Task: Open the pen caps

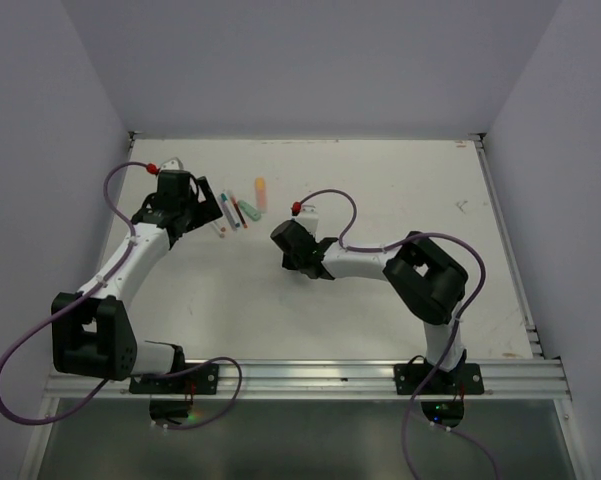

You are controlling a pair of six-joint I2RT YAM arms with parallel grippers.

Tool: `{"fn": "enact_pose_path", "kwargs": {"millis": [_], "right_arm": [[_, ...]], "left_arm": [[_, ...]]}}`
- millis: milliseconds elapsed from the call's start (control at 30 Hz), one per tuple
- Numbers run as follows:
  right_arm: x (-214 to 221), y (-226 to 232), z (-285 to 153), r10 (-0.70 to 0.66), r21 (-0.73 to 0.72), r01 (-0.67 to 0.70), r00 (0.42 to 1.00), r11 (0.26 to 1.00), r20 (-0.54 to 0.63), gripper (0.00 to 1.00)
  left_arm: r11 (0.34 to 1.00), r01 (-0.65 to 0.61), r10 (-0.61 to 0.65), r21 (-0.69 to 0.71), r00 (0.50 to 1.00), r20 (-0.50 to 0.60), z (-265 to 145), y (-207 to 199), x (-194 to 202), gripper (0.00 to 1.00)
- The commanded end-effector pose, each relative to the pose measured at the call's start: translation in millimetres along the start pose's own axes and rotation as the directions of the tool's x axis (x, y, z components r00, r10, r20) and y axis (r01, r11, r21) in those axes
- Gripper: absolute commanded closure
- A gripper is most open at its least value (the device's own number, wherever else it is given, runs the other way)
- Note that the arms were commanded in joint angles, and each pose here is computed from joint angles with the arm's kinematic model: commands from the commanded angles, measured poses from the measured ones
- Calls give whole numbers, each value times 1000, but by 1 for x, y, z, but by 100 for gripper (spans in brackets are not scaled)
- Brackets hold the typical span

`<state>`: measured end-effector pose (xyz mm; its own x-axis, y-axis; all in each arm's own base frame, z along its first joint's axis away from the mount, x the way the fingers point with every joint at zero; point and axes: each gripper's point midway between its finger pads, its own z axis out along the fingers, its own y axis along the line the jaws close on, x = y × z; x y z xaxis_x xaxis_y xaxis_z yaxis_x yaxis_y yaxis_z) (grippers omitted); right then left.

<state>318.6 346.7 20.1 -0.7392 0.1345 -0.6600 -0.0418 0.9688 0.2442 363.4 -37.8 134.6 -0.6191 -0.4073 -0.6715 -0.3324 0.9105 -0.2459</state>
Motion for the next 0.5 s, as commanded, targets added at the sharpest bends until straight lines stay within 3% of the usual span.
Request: {"fn": "enact_pose_path", "kwargs": {"millis": [0,300,467], "right_arm": [[21,-23,9,2,101,2,999,995,-44,77],[15,-22,-1,25,93,-22,999,995,-36,60],[-9,-10,-24,18,29,-18,1000,999,6,50]], "left_arm": [[1000,-11,10,21,998,57,-4,-1,-14,0],[1000,7,-7,18,1000,28,2,1,-5,0],[999,35,-36,13,999,17,5,0,-4,0]]}}
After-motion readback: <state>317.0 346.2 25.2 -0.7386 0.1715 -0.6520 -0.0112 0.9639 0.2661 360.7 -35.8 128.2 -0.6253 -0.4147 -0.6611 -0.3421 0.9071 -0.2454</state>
